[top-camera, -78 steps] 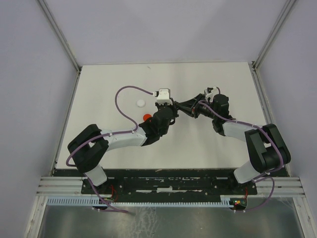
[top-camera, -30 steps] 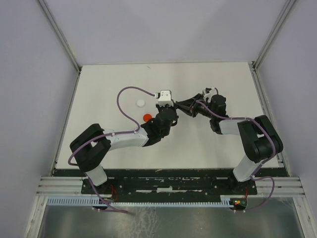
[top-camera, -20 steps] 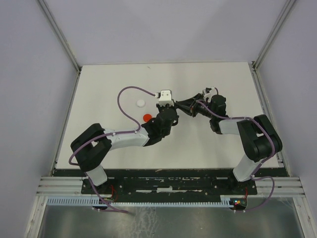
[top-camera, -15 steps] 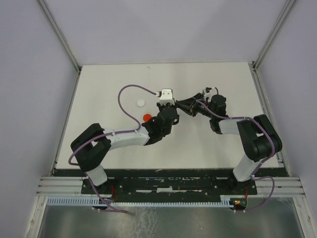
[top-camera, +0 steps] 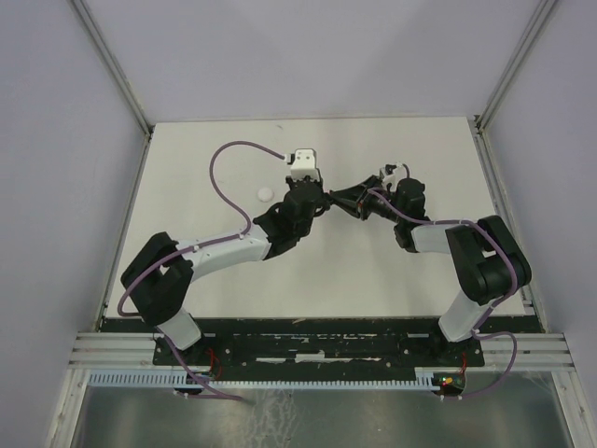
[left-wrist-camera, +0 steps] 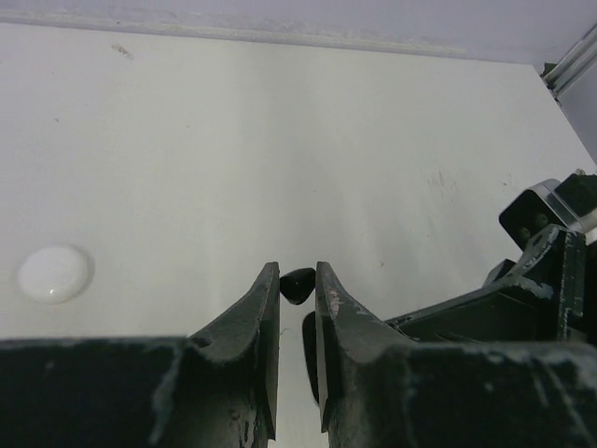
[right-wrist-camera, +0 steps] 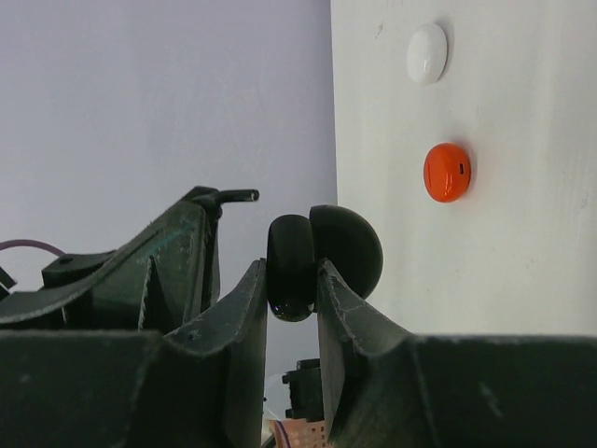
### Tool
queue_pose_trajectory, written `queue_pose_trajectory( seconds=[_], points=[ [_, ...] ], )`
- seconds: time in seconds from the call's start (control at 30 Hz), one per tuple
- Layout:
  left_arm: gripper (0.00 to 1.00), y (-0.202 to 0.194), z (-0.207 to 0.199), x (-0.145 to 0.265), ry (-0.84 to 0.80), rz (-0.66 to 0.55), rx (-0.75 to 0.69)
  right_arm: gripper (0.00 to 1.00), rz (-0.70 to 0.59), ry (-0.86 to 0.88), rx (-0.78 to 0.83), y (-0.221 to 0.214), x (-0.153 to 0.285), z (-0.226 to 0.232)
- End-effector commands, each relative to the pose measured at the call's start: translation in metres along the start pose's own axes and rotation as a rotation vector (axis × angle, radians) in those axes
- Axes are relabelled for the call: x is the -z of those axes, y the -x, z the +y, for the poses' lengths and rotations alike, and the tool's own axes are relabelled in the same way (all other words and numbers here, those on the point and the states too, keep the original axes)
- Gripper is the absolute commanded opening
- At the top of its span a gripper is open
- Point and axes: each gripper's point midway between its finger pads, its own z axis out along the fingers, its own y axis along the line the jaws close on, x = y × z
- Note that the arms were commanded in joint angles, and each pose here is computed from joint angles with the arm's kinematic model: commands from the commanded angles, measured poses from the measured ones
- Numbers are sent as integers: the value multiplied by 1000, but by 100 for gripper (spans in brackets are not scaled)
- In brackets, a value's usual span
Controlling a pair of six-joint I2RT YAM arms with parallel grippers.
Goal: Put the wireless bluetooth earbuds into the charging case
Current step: Place the earbud in the charging case.
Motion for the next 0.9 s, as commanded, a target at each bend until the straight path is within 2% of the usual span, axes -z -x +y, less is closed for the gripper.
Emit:
queue_pose_trajectory(
  seconds=[0.0,0.43,0.87],
  points=[
    [3,43,3,1,-52,-12,37,5,24,50,80,-4,3,14],
    [3,32,-11,0,-152,150,-41,5,38,20,111,-9,9,13],
    [3,12,-16,9,-145,170,-83,5,41,22,113,-9,10,11]
  ],
)
